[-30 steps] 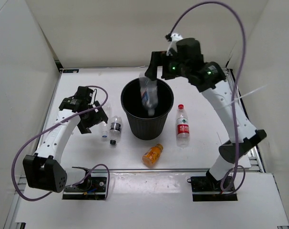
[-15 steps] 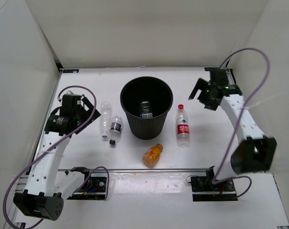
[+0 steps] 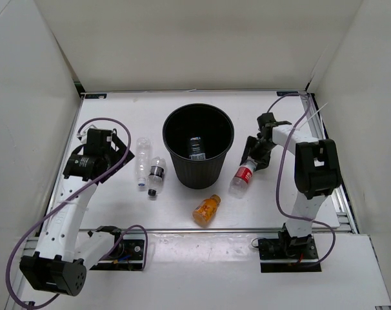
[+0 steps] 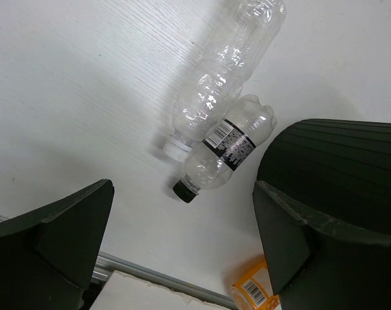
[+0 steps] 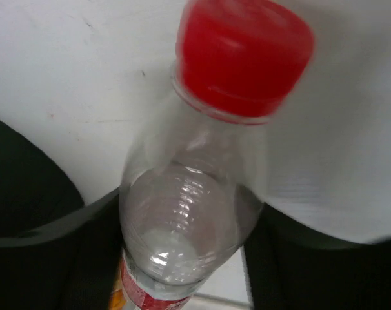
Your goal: Put the plastic bottles in the bin
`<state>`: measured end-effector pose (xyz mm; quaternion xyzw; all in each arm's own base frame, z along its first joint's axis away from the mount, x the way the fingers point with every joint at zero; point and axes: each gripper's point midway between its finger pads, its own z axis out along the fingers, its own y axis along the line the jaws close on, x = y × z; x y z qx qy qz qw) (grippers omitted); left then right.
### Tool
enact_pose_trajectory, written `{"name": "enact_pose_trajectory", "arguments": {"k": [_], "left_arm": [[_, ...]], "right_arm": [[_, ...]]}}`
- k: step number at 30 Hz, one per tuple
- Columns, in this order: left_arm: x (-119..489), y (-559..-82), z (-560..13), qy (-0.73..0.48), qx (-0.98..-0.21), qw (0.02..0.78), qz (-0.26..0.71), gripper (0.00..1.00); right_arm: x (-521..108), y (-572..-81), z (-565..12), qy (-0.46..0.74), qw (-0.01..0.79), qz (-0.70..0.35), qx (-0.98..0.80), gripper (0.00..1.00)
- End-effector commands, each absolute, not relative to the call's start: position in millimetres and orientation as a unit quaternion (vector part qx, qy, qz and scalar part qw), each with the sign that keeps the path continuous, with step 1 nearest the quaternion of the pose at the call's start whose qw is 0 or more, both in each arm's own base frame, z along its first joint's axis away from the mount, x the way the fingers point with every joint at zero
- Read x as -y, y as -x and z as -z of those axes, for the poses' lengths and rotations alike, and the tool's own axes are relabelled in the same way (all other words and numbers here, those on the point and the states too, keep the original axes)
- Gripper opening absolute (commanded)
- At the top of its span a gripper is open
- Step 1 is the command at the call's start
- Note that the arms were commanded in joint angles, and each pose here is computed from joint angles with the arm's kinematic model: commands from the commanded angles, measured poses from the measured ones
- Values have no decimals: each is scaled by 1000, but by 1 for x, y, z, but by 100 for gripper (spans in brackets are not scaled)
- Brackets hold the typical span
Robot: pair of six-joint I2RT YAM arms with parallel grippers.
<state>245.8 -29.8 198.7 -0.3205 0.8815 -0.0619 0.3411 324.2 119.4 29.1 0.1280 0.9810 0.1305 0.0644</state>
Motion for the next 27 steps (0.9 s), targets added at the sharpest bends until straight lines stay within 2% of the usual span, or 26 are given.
{"name": "enact_pose_trajectory", "arguments": {"k": [1,3,6,7,9,10,12,15,16,19,22,23,24,26,27], "left_arm": [[20,-245,-193,326,-882,338,36,100],[20,-243,-190,326,-885,330,31,100],[20,-244,-188,326,-889,321,26,100],[20,-244,-188,326,-889,321,26,100],[20,-244,-188,326,-889,321,26,100],[18,-245,-188,327,-888,323,22,100],[18,-243,-184,327,-889,319,19,100],[31,-251,-186,298,-896,325,53,100],[34,-254,-184,292,-899,321,59,100],[43,-265,-176,286,-905,307,74,100],[46,-275,-161,277,-916,284,66,100],[46,-276,-155,273,-920,274,60,100],[47,-282,-154,273,-920,275,60,100],[48,-295,-145,262,-926,268,53,100],[48,-302,-145,250,-928,271,51,100]], "right_arm": [[-121,-324,-28,-132,49,-125,-982,60],[-117,-330,-43,-142,66,-126,-980,45],[-110,-340,-99,-169,123,-126,-970,39],[-111,-354,-147,-171,182,-145,-958,36],[-106,-362,-204,-185,241,-159,-939,35],[-114,-369,-269,-183,318,-191,-910,35],[-120,-372,-336,-172,402,-217,-873,35],[-147,-367,-435,-111,525,-272,-799,43],[-165,-365,-447,-86,533,-285,-792,44],[-208,-368,-456,-11,539,-286,-792,47],[-254,-364,-420,65,501,-275,-818,55],[-265,-360,-410,88,485,-276,-825,61],[-278,-360,-391,108,464,-271,-836,76],[-279,-347,-372,114,429,-237,-864,96],[-274,-347,-385,103,439,-234,-861,100]]}}
